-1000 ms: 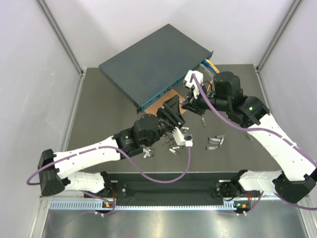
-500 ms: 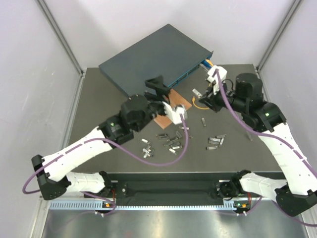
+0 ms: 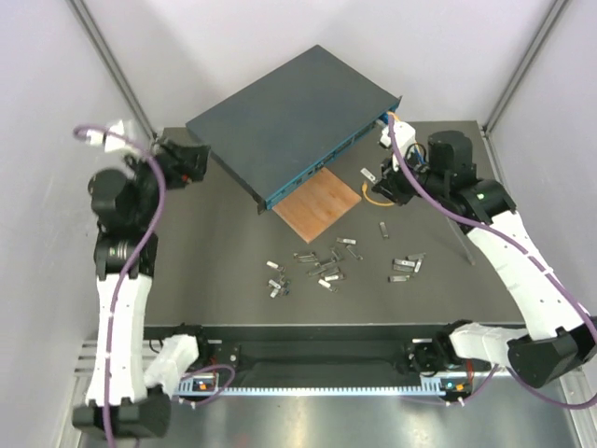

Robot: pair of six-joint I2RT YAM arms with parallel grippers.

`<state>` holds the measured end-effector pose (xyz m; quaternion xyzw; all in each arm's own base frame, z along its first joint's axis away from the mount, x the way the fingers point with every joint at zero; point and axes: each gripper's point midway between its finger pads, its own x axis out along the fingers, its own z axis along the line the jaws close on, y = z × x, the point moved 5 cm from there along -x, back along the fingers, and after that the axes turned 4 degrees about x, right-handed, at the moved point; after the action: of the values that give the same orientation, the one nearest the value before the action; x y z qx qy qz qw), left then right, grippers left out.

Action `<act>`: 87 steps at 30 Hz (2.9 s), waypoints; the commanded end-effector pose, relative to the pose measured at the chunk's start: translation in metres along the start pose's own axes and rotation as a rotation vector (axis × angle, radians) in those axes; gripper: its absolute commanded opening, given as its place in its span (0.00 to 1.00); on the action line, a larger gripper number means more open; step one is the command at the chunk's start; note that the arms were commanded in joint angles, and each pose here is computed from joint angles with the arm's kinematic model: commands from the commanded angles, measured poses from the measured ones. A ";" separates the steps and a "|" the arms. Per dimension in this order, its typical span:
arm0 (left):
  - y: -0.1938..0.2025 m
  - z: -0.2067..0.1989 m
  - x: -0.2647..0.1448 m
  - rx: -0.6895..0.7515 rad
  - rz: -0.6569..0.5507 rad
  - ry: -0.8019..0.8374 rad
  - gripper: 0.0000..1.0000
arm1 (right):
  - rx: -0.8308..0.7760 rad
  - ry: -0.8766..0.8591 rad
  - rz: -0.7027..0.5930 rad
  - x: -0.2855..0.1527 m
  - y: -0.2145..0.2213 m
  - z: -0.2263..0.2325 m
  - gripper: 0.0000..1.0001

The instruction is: Insert the plug into the switch port

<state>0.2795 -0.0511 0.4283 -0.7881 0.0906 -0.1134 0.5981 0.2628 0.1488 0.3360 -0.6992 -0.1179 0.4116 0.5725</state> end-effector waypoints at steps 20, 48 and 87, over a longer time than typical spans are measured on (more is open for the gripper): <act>0.060 0.032 0.022 -0.842 -0.009 0.240 0.92 | -0.121 0.048 0.016 0.058 -0.026 0.007 0.00; 0.099 0.008 0.044 -0.858 0.145 0.255 0.17 | -0.042 0.004 0.026 0.071 -0.052 0.031 0.00; 0.097 0.006 0.046 -0.830 0.145 0.249 0.00 | 0.036 0.010 0.138 0.084 -0.043 0.034 0.00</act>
<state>0.3339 -0.0651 0.3183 -0.9569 0.2178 -0.0686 0.1797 0.3043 0.2292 0.3278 -0.6983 -0.0412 0.4583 0.5483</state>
